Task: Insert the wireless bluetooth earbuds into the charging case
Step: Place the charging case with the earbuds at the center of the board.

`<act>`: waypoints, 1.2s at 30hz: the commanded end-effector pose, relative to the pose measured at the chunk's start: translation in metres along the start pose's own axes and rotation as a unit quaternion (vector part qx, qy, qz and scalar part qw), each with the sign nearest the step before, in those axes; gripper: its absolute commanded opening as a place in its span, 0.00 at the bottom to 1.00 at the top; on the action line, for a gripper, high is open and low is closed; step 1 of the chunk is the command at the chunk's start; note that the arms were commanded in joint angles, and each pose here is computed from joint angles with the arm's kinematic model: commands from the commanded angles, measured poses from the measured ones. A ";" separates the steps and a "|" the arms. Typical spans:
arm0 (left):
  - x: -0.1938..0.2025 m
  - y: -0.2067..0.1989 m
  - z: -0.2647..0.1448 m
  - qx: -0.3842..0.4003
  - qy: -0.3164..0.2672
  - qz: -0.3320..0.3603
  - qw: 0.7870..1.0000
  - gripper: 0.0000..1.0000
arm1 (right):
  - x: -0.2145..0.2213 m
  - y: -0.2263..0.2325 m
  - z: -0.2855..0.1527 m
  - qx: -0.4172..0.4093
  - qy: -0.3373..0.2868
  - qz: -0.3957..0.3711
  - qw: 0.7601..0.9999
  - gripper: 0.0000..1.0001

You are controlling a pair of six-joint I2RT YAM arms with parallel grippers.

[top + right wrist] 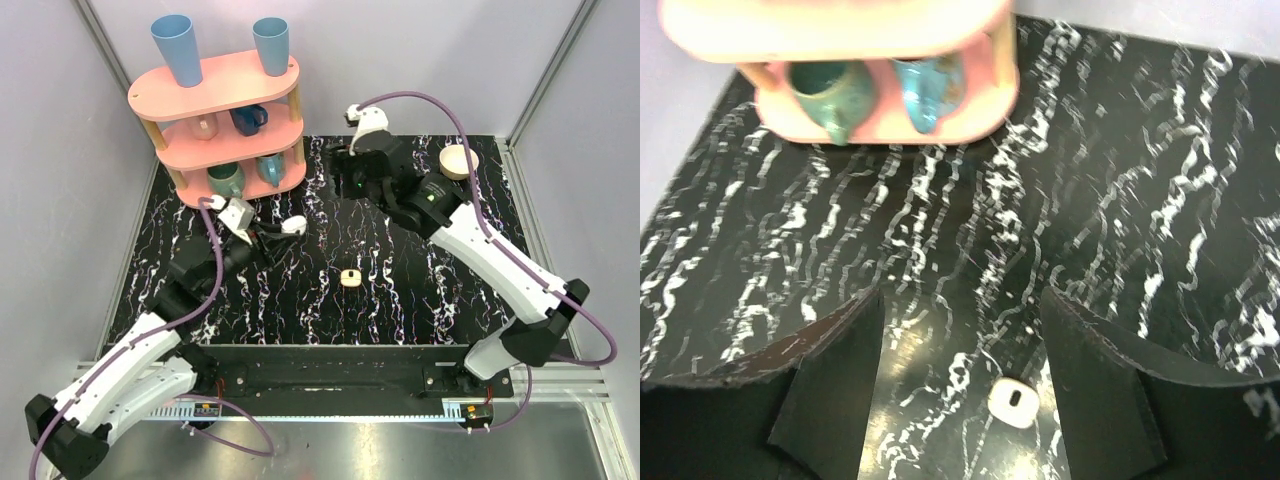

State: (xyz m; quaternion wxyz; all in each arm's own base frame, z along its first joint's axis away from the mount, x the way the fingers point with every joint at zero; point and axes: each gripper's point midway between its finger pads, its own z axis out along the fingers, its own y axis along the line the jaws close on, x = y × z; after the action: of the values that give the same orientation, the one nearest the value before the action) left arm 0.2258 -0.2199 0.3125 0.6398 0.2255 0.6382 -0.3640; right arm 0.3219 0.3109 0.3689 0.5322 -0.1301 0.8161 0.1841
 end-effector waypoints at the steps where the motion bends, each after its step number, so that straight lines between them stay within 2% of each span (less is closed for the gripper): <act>1: 0.036 -0.012 0.007 0.026 0.048 -0.131 0.990 0.00 | 0.011 -0.029 -0.010 0.021 -0.003 0.048 0.999 0.72; 5: 0.084 -0.009 0.022 0.017 0.116 -0.216 0.969 0.00 | 0.033 -0.034 -0.010 0.010 0.015 0.077 0.997 0.72; 7: 0.096 -0.007 0.027 0.008 0.120 -0.249 0.961 0.00 | 0.048 -0.034 -0.010 0.004 0.030 0.084 0.996 0.72; 10: 0.120 0.003 0.034 -0.017 0.153 -0.262 0.953 0.02 | 0.064 -0.034 -0.009 -0.001 0.048 0.091 0.995 0.73; 11: 0.131 0.008 0.036 -0.031 0.164 -0.266 0.949 0.00 | 0.067 -0.033 -0.009 -0.003 0.051 0.091 0.995 0.73; 16: 0.158 0.021 0.045 -0.057 0.167 -0.292 0.940 0.03 | 0.092 -0.032 -0.007 -0.014 0.079 0.094 0.992 0.73; 17: 0.171 0.022 0.048 -0.061 0.180 -0.302 0.934 0.01 | 0.095 -0.031 -0.007 -0.016 0.082 0.096 0.992 0.73; 22: 0.197 0.021 0.059 -0.046 0.174 -0.354 0.917 0.03 | 0.116 -0.027 -0.005 -0.030 0.109 0.099 0.989 0.73; 28: 0.228 0.028 0.063 -0.058 0.195 -0.365 0.908 0.06 | 0.124 -0.026 -0.005 -0.034 0.118 0.100 0.987 0.73; 30: 0.235 0.033 0.063 -0.070 0.197 -0.365 0.907 0.13 | 0.126 -0.027 -0.004 -0.034 0.118 0.099 0.987 0.73; 32: 0.241 0.034 0.062 -0.075 0.202 -0.367 0.905 0.13 | 0.126 -0.028 -0.004 -0.033 0.117 0.098 0.988 0.73; 34: 0.248 0.035 0.061 -0.081 0.212 -0.369 0.901 0.22 | 0.127 -0.028 -0.003 -0.032 0.119 0.099 0.988 0.73; 36: 0.254 0.037 0.058 -0.087 0.217 -0.368 0.900 0.25 | 0.127 -0.028 -0.002 -0.032 0.117 0.099 0.988 0.73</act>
State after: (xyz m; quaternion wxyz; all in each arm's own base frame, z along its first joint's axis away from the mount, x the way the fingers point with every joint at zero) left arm 0.2595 -0.2800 0.0486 0.2952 -0.0098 0.8479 -0.4403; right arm 0.2781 0.2806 0.2267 0.3819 -0.0948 0.8929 0.2187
